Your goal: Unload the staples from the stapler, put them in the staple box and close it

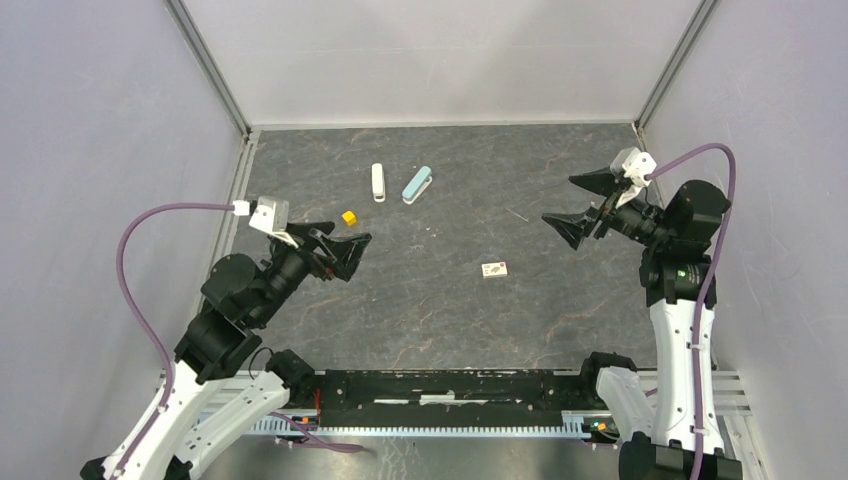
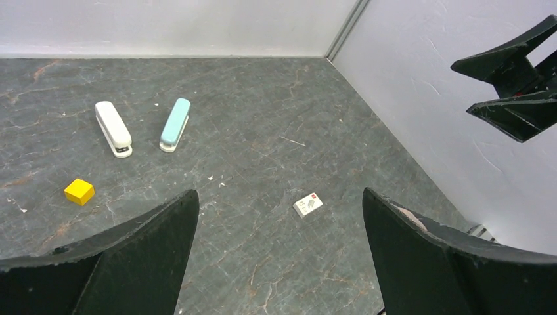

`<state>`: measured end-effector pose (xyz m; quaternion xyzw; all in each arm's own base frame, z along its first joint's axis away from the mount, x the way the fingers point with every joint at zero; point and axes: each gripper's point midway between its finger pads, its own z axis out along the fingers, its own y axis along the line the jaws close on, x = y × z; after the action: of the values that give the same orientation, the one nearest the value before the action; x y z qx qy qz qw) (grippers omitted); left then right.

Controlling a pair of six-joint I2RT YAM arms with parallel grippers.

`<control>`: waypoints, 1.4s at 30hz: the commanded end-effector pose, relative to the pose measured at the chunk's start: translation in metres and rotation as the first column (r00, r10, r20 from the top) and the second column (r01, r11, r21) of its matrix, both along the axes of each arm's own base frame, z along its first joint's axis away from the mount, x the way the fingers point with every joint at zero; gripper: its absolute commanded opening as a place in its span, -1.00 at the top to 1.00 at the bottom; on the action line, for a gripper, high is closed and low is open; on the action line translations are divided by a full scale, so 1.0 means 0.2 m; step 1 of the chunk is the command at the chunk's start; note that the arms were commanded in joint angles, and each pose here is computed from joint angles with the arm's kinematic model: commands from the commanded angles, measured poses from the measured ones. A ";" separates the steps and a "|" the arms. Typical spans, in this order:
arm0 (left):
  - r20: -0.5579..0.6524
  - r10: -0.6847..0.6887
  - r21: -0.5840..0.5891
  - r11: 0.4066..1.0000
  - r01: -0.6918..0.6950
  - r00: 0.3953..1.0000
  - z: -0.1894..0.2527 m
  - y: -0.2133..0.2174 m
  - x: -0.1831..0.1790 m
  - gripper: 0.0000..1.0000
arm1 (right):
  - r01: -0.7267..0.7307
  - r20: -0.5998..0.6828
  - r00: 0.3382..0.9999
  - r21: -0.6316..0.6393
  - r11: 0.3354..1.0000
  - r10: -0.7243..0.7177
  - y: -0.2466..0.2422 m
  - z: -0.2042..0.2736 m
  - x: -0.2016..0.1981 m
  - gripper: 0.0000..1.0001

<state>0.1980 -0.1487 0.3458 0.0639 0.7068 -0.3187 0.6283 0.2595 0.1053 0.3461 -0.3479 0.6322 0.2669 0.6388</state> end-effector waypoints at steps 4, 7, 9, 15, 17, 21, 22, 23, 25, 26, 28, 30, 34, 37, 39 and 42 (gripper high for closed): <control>-0.022 -0.027 -0.016 1.000 0.026 0.999 -0.11 -0.02 -0.02 -1.00 | 0.062 -0.063 0.996 0.062 0.996 -0.058 -0.02 -0.03 0.01 -0.96; -0.041 -0.040 -0.031 0.999 0.039 0.998 -0.17 -0.04 -0.02 -1.00 | 0.061 -0.084 0.995 0.071 0.996 -0.055 -0.02 -0.07 0.01 -0.96; -0.044 -0.031 -0.027 0.999 0.030 0.999 -0.20 -0.04 -0.01 -1.00 | 0.052 -0.091 0.995 0.074 0.996 -0.045 -0.01 -0.09 0.01 -0.96; -0.028 -0.023 -0.014 1.000 0.022 0.999 -0.21 -0.03 0.00 -1.00 | 0.077 -0.098 0.993 0.073 0.994 -0.070 -0.03 -0.10 0.03 -0.96; -0.020 -0.020 -0.016 1.000 0.019 1.000 -0.20 -0.02 0.00 -1.00 | 0.084 -0.097 0.992 0.072 0.994 -0.077 -0.03 -0.11 0.04 -0.96; -0.001 -0.019 -0.021 1.000 0.019 1.000 -0.16 -0.02 -0.01 -1.00 | 0.102 -0.105 0.990 0.071 0.992 -0.095 -0.04 -0.12 0.05 -0.96; 0.005 -0.023 -0.025 0.999 0.024 1.000 -0.15 -0.02 -0.02 -1.00 | 0.113 -0.109 0.989 0.070 0.991 -0.105 -0.05 -0.13 0.06 -0.96; 0.012 -0.025 -0.030 0.999 0.025 1.000 -0.13 -0.02 -0.02 -1.00 | 0.118 -0.108 0.988 0.065 0.991 -0.111 -0.05 -0.14 0.06 -0.96; 0.023 -0.031 -0.044 0.998 0.032 0.999 -0.11 -0.02 -0.03 -1.00 | 0.114 -0.090 0.990 0.037 0.993 -0.110 -0.06 -0.17 0.06 -0.96; 0.026 -0.037 -0.051 0.998 0.038 0.999 -0.10 -0.02 -0.03 -1.00 | 0.114 -0.082 0.990 0.025 0.993 -0.111 -0.06 -0.18 0.06 -0.96; 0.028 -0.044 -0.064 0.997 0.046 0.999 -0.09 -0.03 -0.03 -1.00 | 0.117 -0.079 0.990 0.005 0.993 -0.116 -0.07 -0.21 0.05 -0.96; 0.034 -0.050 -0.073 0.996 0.052 0.998 -0.08 -0.04 -0.04 -1.00 | 0.121 -0.082 0.989 0.001 0.993 -0.121 -0.07 -0.22 0.05 -0.96; 0.042 -0.067 -0.094 0.993 0.071 0.997 -0.05 -0.05 -0.04 -1.00 | 0.129 -0.111 0.986 0.033 0.991 -0.125 -0.07 -0.22 0.05 -0.96; 0.050 -0.068 -0.111 0.991 0.073 0.996 -0.02 -0.06 -0.04 -1.00 | 0.102 -0.121 0.988 0.072 0.992 -0.093 -0.04 -0.20 0.04 -0.96; 0.058 -0.090 -0.117 0.989 0.096 0.994 -0.01 -0.07 -0.06 -1.00 | 0.075 -0.143 0.988 0.119 0.990 -0.057 -0.01 -0.17 0.02 -0.96; 0.054 -0.076 -0.106 0.991 0.082 0.996 -0.02 -0.06 -0.04 -1.00 | 0.061 -0.146 0.988 0.140 0.988 -0.041 0.00 -0.16 0.02 -0.96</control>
<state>0.1923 -0.1596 0.3142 0.0748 0.6963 -0.3520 0.6211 0.2659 0.0994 0.2998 -0.2660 0.6833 0.2943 0.6130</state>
